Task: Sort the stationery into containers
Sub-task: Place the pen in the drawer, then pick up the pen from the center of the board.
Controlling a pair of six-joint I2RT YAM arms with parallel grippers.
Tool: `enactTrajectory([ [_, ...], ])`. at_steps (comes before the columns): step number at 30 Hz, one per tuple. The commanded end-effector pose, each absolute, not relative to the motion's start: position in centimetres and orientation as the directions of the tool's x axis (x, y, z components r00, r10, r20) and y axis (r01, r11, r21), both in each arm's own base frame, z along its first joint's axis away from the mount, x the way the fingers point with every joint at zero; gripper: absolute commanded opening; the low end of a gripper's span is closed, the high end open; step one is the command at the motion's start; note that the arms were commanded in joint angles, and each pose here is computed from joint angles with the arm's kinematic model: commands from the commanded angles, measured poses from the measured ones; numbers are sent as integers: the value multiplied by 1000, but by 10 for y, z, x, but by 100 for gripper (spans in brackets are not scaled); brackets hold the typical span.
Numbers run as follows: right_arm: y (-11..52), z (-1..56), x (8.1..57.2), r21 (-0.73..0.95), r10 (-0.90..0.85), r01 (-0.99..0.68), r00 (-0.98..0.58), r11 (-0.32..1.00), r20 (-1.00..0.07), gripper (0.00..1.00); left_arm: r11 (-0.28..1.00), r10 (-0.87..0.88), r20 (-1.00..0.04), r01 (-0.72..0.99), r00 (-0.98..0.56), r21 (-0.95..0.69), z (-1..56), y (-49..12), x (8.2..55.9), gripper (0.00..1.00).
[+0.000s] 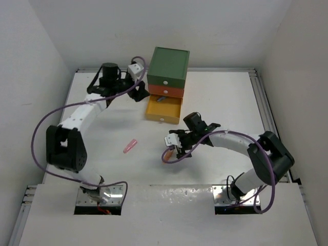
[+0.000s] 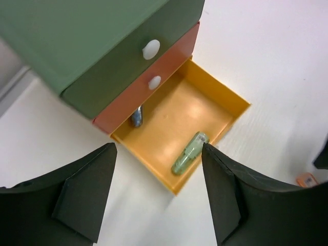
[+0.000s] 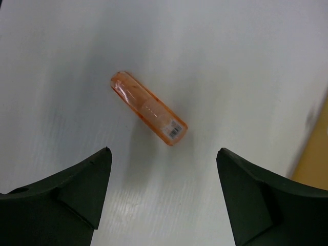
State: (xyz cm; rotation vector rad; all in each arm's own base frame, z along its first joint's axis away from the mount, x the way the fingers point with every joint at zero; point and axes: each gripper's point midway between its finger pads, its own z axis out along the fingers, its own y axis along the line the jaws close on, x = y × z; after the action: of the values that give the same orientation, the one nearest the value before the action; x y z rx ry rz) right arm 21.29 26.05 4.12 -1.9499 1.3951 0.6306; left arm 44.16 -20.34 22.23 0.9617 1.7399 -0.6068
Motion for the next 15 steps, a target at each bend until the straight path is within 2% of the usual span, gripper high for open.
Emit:
enactTrajectory([
  [1,285,48,209,-287,-524,-876,466,-388,-713,81,569,273,-951,822,-147,36,260,-180,406,74],
  [3,291,43,208,-299,-502,-854,497,-426,-708,80,603,274,-948,797,-160,39,262,-159,393,74],
  [8,296,24,200,-257,-492,-832,509,-491,-707,76,660,282,-922,751,-267,-16,228,-128,357,74],
  [11,295,12,196,-256,-472,-794,550,-551,-689,64,688,272,-902,723,-334,-60,213,-120,341,73],
  [15,294,-5,195,-257,-463,-766,580,-589,-670,59,712,247,-876,691,-414,-126,193,-116,324,72],
])
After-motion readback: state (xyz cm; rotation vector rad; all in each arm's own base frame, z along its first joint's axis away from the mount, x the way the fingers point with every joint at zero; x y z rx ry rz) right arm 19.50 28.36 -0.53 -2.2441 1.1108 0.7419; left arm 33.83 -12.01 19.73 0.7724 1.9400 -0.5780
